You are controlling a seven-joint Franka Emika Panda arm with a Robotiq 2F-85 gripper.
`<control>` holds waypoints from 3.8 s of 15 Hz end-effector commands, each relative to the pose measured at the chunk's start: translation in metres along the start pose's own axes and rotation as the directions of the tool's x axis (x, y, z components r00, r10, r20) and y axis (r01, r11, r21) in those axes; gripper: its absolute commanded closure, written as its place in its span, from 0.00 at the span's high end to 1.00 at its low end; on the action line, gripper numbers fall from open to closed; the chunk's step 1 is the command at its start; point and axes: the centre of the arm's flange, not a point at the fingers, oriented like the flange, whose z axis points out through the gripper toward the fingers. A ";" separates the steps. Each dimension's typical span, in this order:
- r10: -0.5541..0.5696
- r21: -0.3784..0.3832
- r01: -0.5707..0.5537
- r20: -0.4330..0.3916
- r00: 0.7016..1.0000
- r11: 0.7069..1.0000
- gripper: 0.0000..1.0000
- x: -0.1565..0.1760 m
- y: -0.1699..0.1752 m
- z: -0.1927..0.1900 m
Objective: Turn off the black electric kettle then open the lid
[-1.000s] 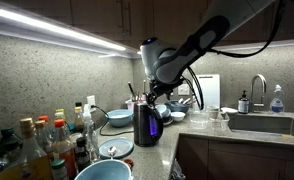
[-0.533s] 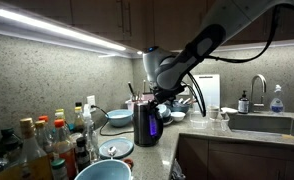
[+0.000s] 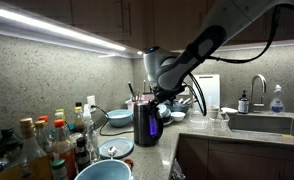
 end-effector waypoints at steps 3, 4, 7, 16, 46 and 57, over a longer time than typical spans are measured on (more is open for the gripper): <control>-0.040 -0.004 0.039 -0.113 0.993 0.999 1.00 0.002 -0.003 0.003; -0.052 -0.004 0.052 -0.130 0.990 0.999 1.00 0.003 -0.005 0.000; -0.061 0.005 0.062 -0.131 0.990 0.998 1.00 0.004 -0.010 -0.003; -0.134 0.021 0.138 -0.132 0.982 0.990 1.00 0.001 -0.031 -0.001; -0.202 -0.084 0.191 -0.143 0.969 0.978 1.00 -0.054 -0.035 -0.135; -0.145 0.043 0.156 -0.183 0.972 0.987 1.00 -0.034 -0.037 -0.088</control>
